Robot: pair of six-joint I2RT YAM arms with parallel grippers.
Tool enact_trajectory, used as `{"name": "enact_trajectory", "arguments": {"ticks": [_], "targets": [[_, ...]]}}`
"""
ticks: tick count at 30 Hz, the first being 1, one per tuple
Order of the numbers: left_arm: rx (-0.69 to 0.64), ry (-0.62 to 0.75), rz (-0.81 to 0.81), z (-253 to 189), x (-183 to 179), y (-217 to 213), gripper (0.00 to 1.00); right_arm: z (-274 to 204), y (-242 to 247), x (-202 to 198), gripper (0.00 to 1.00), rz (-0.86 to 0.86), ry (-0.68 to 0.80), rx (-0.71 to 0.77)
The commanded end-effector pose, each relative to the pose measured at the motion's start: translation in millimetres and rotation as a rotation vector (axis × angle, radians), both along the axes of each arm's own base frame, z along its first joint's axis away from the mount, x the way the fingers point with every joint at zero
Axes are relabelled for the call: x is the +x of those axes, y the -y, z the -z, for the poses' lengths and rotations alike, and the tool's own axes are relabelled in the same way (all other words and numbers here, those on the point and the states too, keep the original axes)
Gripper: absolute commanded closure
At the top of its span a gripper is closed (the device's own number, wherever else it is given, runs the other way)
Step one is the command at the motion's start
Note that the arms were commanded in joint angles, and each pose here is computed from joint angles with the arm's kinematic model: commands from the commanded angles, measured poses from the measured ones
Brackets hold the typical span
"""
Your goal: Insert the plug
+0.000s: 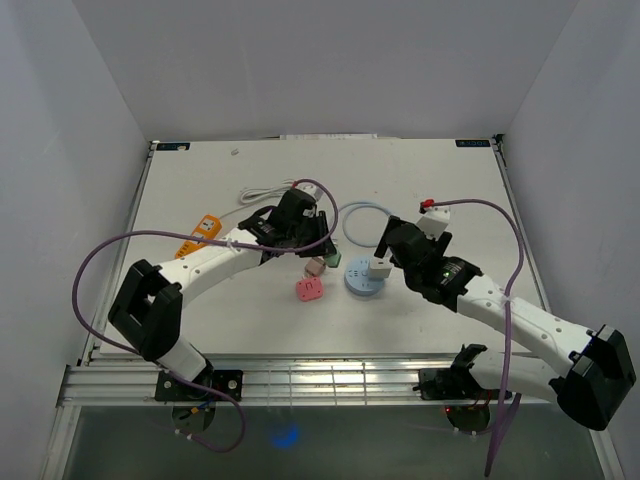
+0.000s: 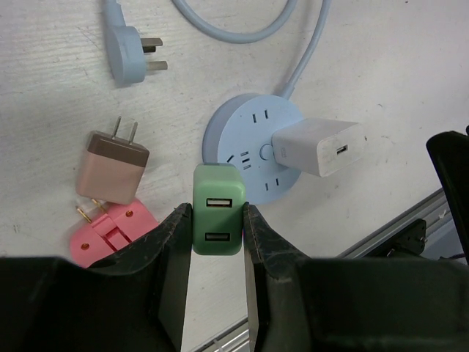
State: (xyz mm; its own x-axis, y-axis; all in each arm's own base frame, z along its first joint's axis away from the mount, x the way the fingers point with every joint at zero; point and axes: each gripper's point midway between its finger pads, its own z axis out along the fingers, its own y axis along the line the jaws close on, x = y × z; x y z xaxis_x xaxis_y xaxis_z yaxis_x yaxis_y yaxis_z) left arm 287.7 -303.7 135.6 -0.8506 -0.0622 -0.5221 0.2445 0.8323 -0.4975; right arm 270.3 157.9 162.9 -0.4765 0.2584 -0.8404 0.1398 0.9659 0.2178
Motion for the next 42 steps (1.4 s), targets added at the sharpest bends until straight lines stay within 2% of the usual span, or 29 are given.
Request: {"name": "enact_trajectory", "arguments": {"ticks": [1, 10, 16, 24, 32, 42], "targets": [[-0.044, 0.051, -0.073, -25, 10, 15, 1.00, -1, 25, 9, 0.04, 0.096, 0.036, -0.003], [-0.034, -0.005, -0.238, -21, 11, 31, 1.00, 18, 61, 14, 0.03, 0.253, 0.015, 0.050], [0.017, -0.035, -0.247, -18, 5, 52, 1.00, 18, 80, 10, 0.03, 0.321, 0.047, 0.056], [0.044, -0.050, -0.254, -13, 3, 58, 1.00, 33, 87, 9, 0.02, 0.302, -0.014, 0.030], [0.069, -0.062, -0.246, -4, -1, 56, 1.00, 54, 89, 9, 0.11, 0.264, -0.060, 0.002], [0.073, -0.068, -0.228, -1, -2, 59, 1.00, 60, 89, 9, 0.11, 0.227, -0.018, -0.002]]}}
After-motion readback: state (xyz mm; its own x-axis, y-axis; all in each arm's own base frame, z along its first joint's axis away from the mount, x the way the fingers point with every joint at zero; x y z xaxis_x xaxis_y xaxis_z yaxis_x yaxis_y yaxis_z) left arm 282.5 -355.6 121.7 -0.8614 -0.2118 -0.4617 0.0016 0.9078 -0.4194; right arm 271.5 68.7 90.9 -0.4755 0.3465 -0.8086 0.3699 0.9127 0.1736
